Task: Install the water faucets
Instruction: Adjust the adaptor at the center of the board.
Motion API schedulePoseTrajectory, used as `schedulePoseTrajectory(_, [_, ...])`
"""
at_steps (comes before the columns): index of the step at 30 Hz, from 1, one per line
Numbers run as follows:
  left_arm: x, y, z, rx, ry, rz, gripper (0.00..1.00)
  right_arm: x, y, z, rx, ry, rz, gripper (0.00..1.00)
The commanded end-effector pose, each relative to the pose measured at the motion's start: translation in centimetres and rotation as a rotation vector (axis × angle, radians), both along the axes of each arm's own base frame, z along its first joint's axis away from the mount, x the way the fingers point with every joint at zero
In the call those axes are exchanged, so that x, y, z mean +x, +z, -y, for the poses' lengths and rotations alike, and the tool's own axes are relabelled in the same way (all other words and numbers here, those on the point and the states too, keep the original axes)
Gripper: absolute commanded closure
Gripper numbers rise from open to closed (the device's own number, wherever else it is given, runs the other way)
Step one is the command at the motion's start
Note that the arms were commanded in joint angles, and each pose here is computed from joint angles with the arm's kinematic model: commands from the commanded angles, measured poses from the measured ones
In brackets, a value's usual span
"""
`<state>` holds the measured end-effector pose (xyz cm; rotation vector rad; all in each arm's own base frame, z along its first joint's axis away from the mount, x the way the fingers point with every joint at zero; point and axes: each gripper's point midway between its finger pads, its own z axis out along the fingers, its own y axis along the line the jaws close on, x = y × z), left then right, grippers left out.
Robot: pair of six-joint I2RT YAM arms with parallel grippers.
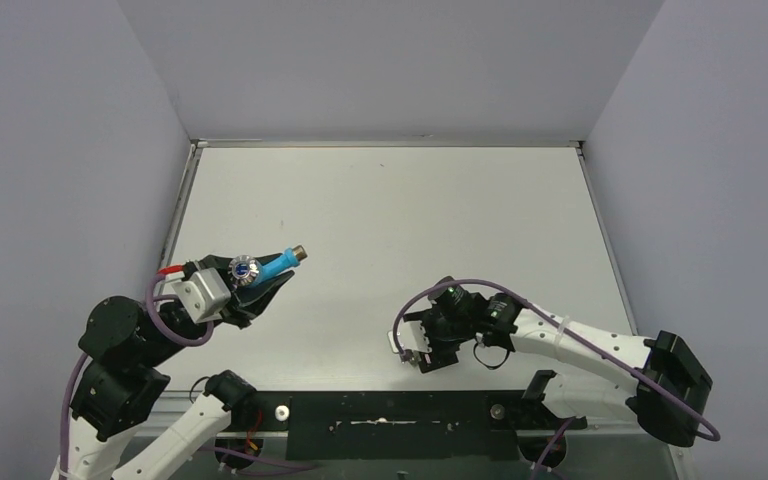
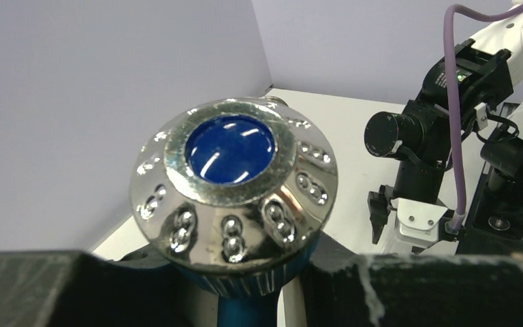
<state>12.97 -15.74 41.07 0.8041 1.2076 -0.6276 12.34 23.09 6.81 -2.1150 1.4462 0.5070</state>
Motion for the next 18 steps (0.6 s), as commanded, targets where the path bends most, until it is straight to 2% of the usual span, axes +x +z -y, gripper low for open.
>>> schedulePoseTrajectory(1, [-0.4, 1.2, -0.2, -0.017, -0.002, 0.039, 1.00, 0.6, 0.7, -2.0, 0.076, 0.125, 0.068, 0.40])
schedulePoseTrajectory(18, [-0.1, 0.5, 0.2, -0.012, -0.016, 0.021, 1.00, -0.6, -2.3, -1.7, -0.017, 0.220, -0.003, 0.41])
